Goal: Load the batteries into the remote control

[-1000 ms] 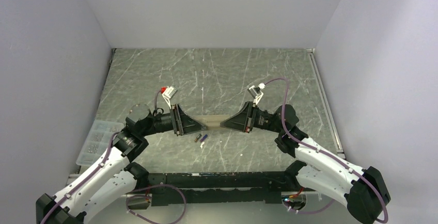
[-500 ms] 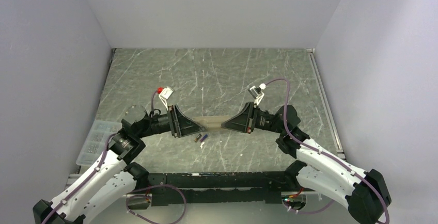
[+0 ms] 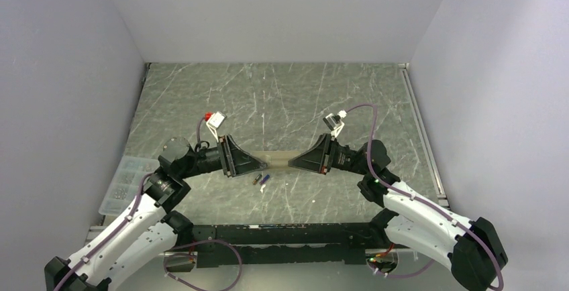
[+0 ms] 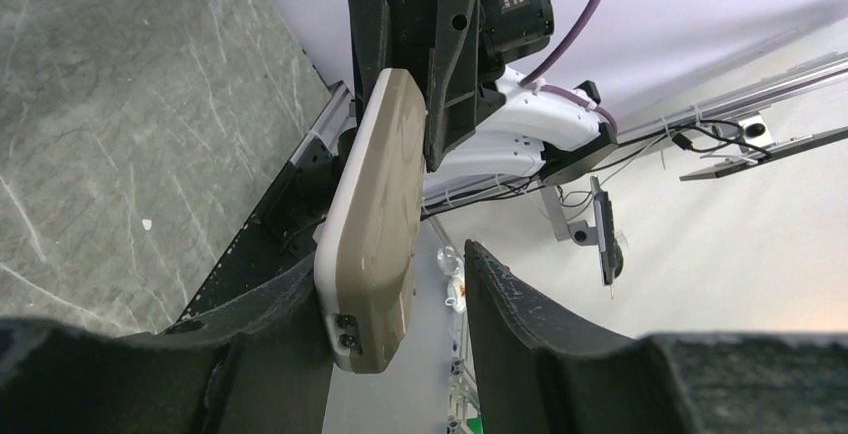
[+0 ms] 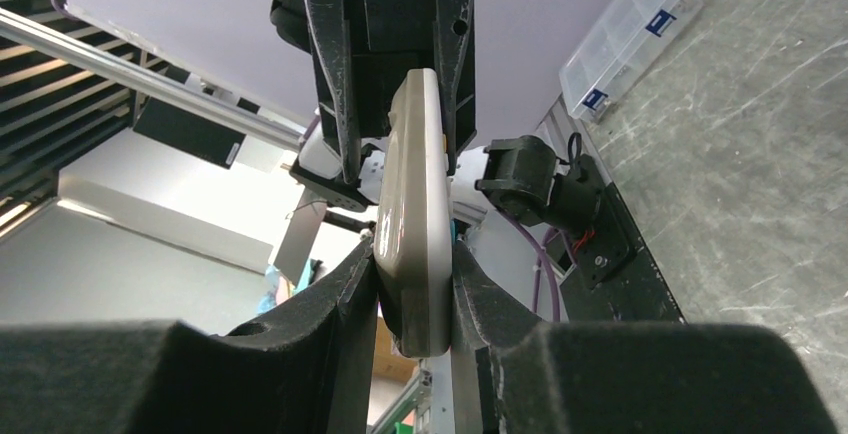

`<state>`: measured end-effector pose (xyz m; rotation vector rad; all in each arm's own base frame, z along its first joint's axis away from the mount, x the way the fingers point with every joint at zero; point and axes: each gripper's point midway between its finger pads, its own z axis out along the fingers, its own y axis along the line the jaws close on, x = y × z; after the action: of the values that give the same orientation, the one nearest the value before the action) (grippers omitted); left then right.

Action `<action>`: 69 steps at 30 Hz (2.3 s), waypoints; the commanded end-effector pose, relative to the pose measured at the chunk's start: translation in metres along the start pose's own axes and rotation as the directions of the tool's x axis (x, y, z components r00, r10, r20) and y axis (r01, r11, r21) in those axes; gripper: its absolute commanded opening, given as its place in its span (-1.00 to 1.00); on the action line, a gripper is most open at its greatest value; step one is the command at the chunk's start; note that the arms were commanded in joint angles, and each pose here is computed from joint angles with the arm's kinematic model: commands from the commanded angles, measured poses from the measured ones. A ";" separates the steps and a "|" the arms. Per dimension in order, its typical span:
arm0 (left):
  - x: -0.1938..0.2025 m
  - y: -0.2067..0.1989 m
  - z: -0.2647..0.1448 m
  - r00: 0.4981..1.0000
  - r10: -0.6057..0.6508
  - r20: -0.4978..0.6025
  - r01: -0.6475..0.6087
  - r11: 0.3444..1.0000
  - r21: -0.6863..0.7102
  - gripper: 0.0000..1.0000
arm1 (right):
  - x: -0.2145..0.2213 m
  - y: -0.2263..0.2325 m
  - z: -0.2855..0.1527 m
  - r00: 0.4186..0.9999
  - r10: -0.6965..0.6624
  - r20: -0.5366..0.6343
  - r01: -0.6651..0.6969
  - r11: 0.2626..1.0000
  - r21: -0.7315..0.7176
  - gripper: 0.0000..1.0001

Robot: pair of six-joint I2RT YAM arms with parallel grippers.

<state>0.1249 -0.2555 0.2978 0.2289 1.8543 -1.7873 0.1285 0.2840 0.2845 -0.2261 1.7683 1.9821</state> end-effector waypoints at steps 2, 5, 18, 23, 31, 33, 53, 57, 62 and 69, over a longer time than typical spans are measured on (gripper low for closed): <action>-0.008 -0.018 0.001 0.999 0.031 0.029 -0.033 0.996 0.085 0.00 | -0.002 0.013 0.000 1.000 -0.013 0.012 0.014 0.998 -0.058 -1.00; -0.007 -0.020 0.002 1.000 0.022 0.020 -0.024 0.994 0.103 -0.05 | -0.003 0.014 0.000 1.000 -0.012 0.016 0.013 0.998 -0.059 -1.00; -0.004 -0.011 0.004 1.000 0.004 0.011 -0.005 0.996 0.089 -1.00 | -0.003 0.009 0.000 1.000 -0.016 0.021 0.017 0.999 -0.040 -1.00; -0.007 -0.008 0.003 0.999 -0.005 0.044 0.002 0.997 0.075 -1.00 | 0.000 0.004 -0.002 0.999 -0.037 0.010 0.037 0.999 -0.006 -0.86; -0.011 0.007 0.001 0.996 -0.020 0.091 0.020 1.000 0.001 -1.00 | -0.001 0.002 -0.005 0.996 -0.088 -0.006 0.088 0.995 0.056 -0.05; -0.012 0.008 0.001 0.995 -0.016 0.098 0.017 1.000 -0.014 -1.00 | -0.001 0.002 -0.007 0.995 -0.102 -0.011 0.103 0.992 0.069 0.05; -0.012 0.026 0.001 0.998 0.024 0.066 -0.015 0.990 -0.141 -1.00 | -0.018 0.002 -0.020 0.973 -0.219 -0.068 0.230 0.937 0.263 0.34; -0.013 0.027 0.002 0.998 0.027 0.063 -0.018 0.990 -0.141 -1.00 | -0.018 0.001 -0.014 0.981 -0.183 -0.063 0.193 0.952 0.237 0.34; -0.011 0.029 0.003 0.999 0.013 0.053 -0.006 0.989 -0.145 -1.00 | -0.022 0.007 -0.008 0.985 -0.168 -0.041 0.173 0.966 0.193 0.33; -0.011 0.031 0.004 0.999 0.008 0.053 0.000 0.989 -0.148 -1.00 | -0.024 0.002 -0.004 0.987 -0.153 -0.041 0.158 0.967 0.200 0.32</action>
<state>0.1479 -0.2521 0.2486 0.0811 2.0302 -1.6106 0.1469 0.2717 0.2810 -0.2935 1.9549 1.6478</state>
